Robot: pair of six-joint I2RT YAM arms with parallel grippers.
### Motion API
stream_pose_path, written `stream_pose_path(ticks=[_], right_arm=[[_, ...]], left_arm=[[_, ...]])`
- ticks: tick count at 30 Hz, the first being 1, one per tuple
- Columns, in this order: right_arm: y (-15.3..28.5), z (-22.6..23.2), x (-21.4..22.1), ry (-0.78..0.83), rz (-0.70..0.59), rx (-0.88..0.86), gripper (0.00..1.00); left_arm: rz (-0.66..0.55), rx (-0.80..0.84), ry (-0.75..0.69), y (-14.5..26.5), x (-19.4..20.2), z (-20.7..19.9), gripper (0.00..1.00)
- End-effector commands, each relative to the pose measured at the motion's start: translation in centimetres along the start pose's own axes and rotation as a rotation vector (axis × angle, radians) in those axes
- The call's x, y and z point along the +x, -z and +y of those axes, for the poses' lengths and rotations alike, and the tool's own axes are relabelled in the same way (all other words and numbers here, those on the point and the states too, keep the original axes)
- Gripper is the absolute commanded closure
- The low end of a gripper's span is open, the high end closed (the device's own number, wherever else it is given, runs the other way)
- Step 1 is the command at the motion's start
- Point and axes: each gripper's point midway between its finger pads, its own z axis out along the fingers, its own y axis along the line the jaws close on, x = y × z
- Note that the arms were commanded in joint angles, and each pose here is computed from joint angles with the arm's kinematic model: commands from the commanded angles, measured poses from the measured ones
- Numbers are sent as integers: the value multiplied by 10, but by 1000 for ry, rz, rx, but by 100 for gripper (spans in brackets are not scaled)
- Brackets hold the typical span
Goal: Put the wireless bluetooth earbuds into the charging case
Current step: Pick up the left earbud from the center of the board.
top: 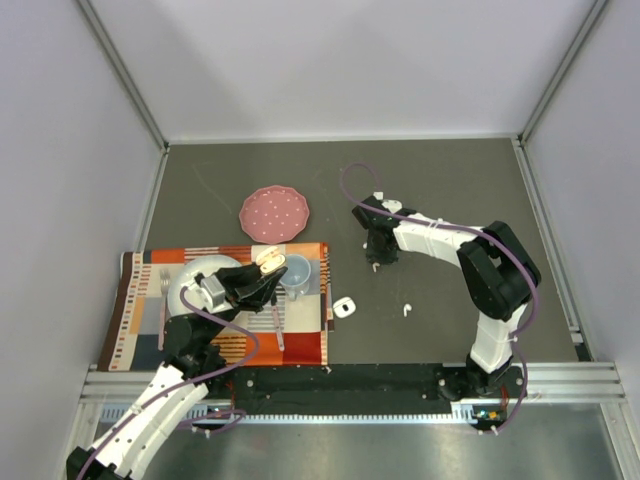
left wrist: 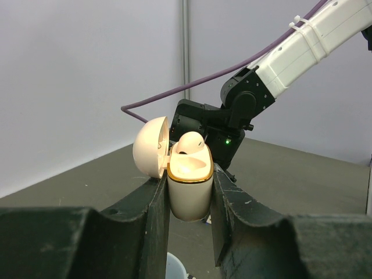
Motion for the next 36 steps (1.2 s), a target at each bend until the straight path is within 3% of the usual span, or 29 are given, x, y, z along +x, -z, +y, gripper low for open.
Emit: stream_pose_path(ticks=[1, 6, 20, 26, 33, 36], right_arm=[[12, 16, -15, -30, -65, -55, 100], [9, 16, -12, -33, -52, -56, 96], [6, 17, -7, -31, -34, -59, 62], [6, 17, -7, -30, -32, -60, 63], [7, 17, -7, -22, -36, -56, 74], [7, 16, -6, -22, -32, -54, 74]], left_arm=[[-43, 5, -17, -4, -16, -1, 100], [-42, 0, -15, -3, -16, -1, 100], [-40, -4, -15, -3, -15, 0, 100], [-40, -4, -15, -2, -15, 0, 100], [-37, -6, -16, -2, -15, 0, 100], [-39, -5, -15, -2, -15, 0, 100]])
